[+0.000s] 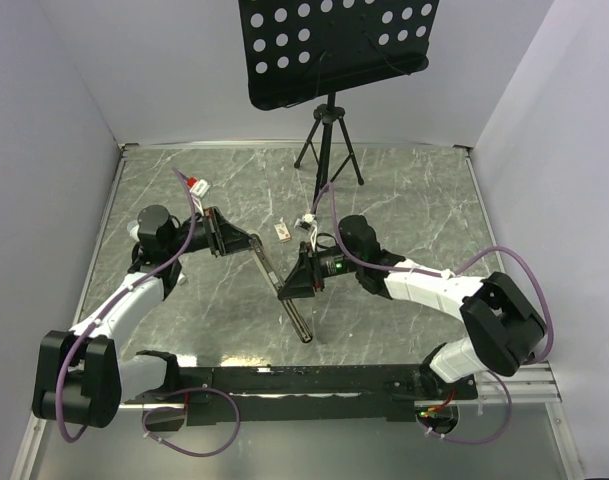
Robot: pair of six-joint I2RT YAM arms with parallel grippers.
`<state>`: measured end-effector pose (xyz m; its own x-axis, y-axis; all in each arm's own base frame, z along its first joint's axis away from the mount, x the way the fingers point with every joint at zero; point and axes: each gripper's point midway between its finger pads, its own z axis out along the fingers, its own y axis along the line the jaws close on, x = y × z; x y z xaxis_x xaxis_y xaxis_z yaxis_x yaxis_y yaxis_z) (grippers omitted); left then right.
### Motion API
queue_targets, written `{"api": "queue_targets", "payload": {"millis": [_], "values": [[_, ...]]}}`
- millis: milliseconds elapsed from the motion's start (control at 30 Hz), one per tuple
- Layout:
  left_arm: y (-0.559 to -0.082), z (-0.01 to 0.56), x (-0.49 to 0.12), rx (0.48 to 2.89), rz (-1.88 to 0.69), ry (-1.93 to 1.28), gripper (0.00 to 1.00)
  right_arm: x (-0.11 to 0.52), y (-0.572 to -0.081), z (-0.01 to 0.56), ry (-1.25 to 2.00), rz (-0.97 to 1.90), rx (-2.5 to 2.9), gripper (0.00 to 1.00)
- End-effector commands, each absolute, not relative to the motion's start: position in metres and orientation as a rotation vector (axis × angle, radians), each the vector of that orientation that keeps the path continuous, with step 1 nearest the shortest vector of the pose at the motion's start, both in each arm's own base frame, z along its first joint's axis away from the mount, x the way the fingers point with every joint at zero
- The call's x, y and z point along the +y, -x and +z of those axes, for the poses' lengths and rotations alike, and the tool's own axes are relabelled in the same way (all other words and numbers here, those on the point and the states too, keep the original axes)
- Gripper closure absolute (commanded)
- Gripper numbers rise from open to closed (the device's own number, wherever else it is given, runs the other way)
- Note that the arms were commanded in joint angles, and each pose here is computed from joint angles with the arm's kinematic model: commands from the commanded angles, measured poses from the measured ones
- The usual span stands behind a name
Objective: Unload the staples from the stapler
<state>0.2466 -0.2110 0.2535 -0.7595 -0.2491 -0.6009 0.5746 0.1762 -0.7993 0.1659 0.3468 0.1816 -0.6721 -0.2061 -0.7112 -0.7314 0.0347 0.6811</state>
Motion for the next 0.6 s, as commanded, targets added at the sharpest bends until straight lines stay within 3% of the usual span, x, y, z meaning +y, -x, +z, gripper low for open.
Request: {"api": "queue_targets", "payload": {"millis": [0,67,267,367,567], "values": [[-0.252,0.270,-0.211,1.782,-1.616,-0.316,0.77,0.344,-0.178,0.202,0.915,1.581,1.801,1.00],[-0.254,0.271,-0.210,1.776,-1.597,-0.310,0.63,0.341,-0.180,0.205,0.899,1.560,1.794,1.00],[-0.258,0.274,-0.206,1.777,-1.517,-0.289,0.45,0.335,-0.179,0.206,0.868,1.536,1.807,1.00],[-0.259,0.275,-0.205,1.778,-1.499,-0.283,0.39,0.332,-0.179,0.197,0.853,1.515,1.854,1.00],[-0.253,0.280,-0.205,1.758,-1.503,-0.323,0.36,0.328,-0.176,0.184,0.837,1.520,1.904,1.00]]}}
